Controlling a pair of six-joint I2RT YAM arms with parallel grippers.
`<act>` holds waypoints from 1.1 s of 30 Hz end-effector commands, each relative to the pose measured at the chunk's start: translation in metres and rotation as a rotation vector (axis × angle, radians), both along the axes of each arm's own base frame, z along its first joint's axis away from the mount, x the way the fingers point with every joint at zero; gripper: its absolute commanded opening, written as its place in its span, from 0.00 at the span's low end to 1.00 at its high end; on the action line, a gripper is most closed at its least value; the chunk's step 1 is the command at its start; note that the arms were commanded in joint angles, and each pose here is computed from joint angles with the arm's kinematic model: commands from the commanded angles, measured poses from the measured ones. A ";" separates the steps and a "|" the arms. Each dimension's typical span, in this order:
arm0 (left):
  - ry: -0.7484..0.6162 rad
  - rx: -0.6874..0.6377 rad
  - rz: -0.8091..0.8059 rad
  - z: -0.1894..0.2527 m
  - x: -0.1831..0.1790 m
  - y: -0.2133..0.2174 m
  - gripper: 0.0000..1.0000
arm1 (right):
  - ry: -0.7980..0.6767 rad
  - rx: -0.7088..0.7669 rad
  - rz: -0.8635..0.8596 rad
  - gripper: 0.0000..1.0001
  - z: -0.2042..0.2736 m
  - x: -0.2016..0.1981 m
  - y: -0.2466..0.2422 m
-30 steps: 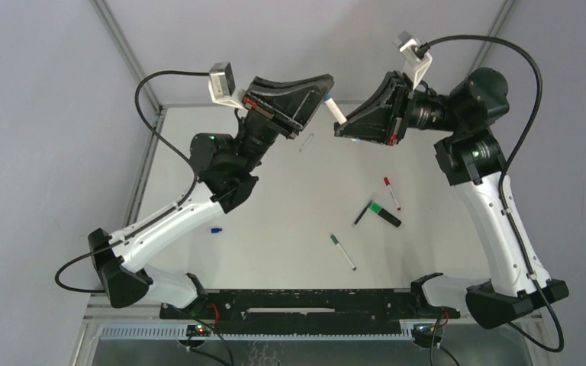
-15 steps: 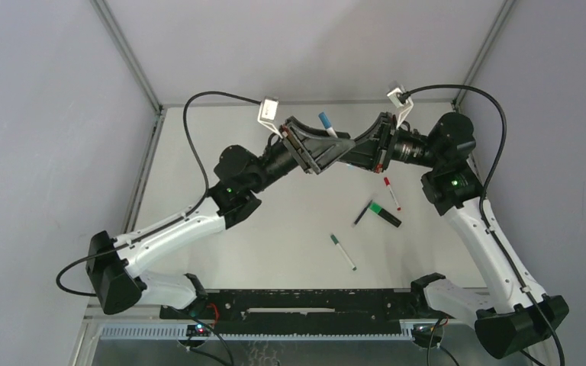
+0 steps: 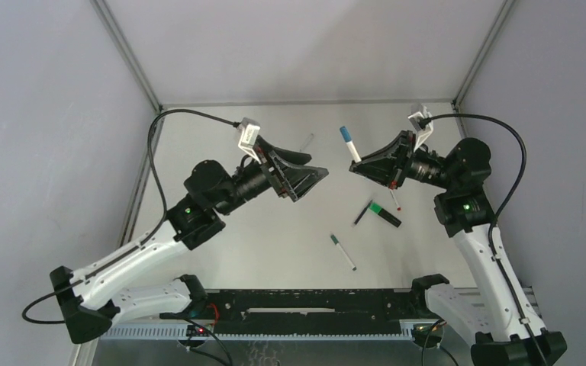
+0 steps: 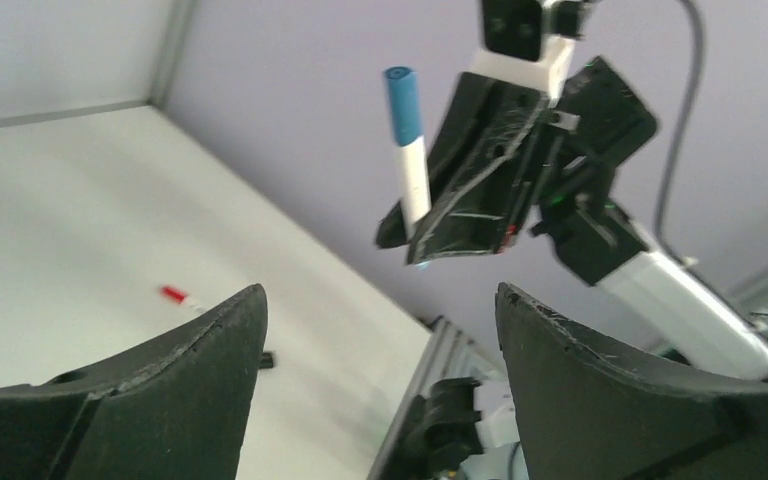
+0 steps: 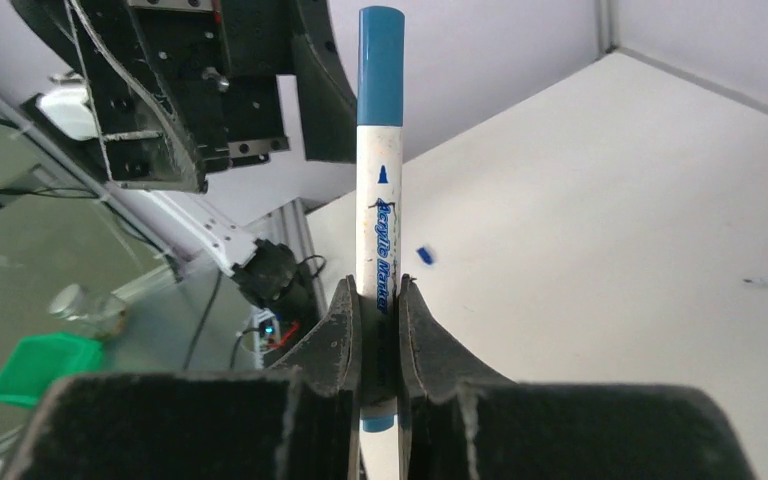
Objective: Insert the pens into the pen caps
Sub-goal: Press the pen cap onto the pen, then place the pen at the center of the board.
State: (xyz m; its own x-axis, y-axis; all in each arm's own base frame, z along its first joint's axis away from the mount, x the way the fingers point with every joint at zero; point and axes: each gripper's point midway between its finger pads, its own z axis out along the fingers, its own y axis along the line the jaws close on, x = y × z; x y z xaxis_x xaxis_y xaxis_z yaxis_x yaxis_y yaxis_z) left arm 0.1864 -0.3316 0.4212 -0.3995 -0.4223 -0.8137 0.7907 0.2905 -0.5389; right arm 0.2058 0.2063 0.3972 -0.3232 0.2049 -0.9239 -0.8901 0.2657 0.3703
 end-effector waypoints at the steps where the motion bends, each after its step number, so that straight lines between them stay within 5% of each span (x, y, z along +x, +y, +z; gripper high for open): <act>1: -0.011 0.222 0.185 -0.053 0.022 0.032 0.89 | -0.038 -0.106 -0.082 0.00 -0.037 0.008 -0.016; 8: 0.066 0.237 0.343 -0.080 0.051 0.066 0.98 | 0.076 -0.318 -0.280 0.00 -0.124 0.041 -0.061; 20: 0.245 0.290 0.465 -0.132 0.086 0.093 0.97 | 0.292 -0.738 -0.367 0.00 -0.251 0.077 -0.128; 33: 0.281 0.309 0.477 -0.145 0.105 0.099 0.96 | 0.532 -0.860 -0.511 0.05 -0.328 0.112 -0.173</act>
State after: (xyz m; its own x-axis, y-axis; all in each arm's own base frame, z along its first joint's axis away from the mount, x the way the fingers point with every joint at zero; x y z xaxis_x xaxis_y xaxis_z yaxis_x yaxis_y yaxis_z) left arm 0.2888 -0.2331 0.2767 -0.4343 -0.3573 -0.8269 0.3747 0.7631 -0.5266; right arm 0.2981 0.0496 0.0735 -0.7789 -0.2374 -0.5805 -0.4429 0.8635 0.2412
